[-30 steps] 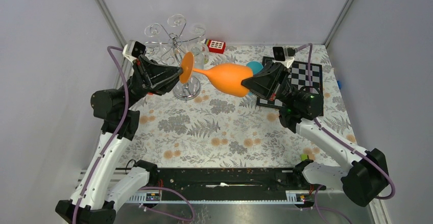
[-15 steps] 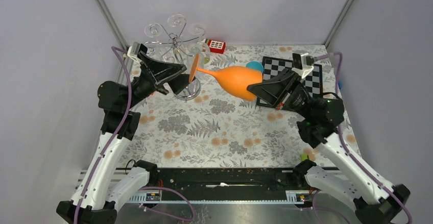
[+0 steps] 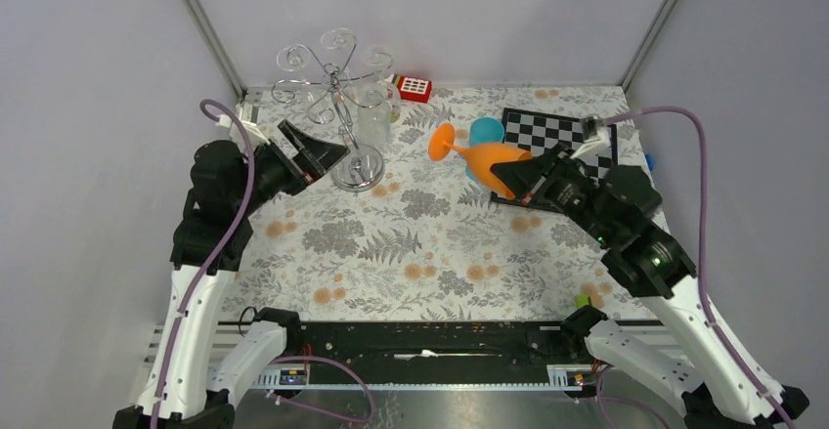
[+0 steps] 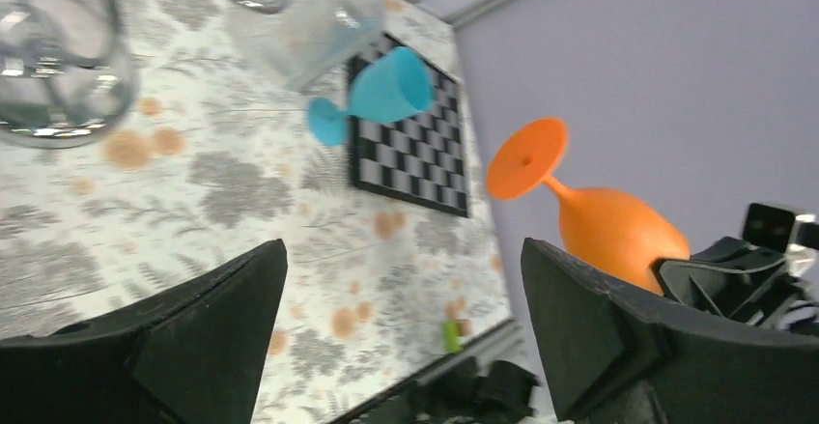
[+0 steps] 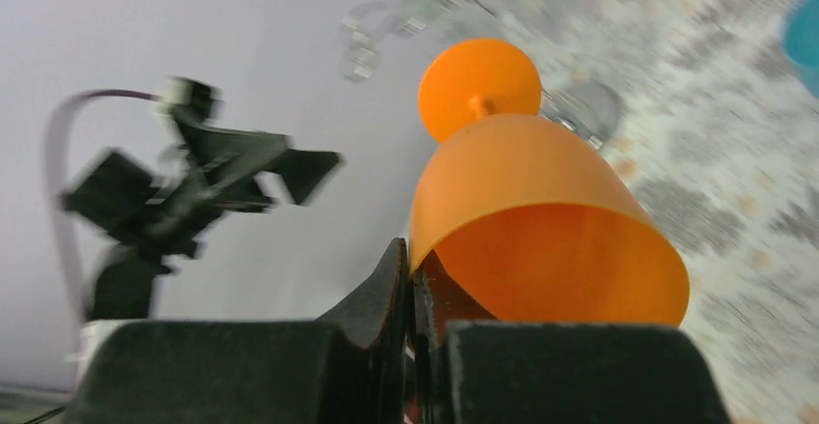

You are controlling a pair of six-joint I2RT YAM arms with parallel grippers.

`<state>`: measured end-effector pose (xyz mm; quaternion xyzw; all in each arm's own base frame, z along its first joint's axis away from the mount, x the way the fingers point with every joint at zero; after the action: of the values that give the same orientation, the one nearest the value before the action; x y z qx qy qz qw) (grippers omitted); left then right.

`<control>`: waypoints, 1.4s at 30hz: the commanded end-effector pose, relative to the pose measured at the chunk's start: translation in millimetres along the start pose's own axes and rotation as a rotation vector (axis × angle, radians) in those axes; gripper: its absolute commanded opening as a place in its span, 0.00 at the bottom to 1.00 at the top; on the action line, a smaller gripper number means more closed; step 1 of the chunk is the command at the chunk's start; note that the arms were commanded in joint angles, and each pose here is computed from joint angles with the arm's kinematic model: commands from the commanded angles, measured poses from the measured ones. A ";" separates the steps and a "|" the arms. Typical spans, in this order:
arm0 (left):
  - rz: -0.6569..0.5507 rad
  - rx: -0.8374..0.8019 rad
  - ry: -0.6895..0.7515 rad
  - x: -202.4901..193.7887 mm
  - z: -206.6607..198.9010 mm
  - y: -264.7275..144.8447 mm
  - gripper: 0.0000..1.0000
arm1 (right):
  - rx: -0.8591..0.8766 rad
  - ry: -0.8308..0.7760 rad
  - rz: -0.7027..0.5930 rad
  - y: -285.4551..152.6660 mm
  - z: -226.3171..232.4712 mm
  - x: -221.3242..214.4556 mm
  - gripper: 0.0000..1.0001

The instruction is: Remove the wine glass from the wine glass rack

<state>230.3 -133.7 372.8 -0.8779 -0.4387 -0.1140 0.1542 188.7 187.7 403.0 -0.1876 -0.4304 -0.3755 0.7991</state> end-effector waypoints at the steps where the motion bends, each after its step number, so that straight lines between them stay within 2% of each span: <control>1: -0.142 0.144 0.232 21.0 21.1 -20.5 0.96 | -0.203 -0.108 0.210 11.6 -42.7 -36.9 0.00; 8: -0.210 0.236 0.326 32.4 38.0 -29.9 0.97 | -0.299 -0.202 0.477 45.9 -66.8 -70.0 0.00; 13: -0.257 0.303 0.375 39.0 48.8 -39.9 0.97 | -0.390 -0.309 0.611 69.9 -83.0 -86.6 0.00; 19: -0.251 0.365 0.420 39.1 61.8 -45.6 0.98 | -0.450 -0.399 0.710 101.5 -89.5 -95.2 0.00; 27: -0.259 0.418 0.324 19.1 101.9 -53.2 0.98 | -0.521 -0.445 0.817 149.4 -111.6 -119.2 0.00; 42: -0.284 0.366 0.310 13.0 105.6 -54.5 0.98 | -0.614 -0.505 0.922 211.4 -140.9 -144.1 0.00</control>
<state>196.1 -55.6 278.8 -0.7450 -0.5222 -0.1719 0.3777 373.7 303.2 208.7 -0.6360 -0.3509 -0.0543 0.6851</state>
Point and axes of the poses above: each gripper's point midway between its finger pads, its own y axis out along the fingers, its own z axis along the line the jaws close on, x = y × z, the point moved 2 cm from there along -y, back along the fingers, and after that the axes turned 15 degrees about -y, right-handed, at the moved point
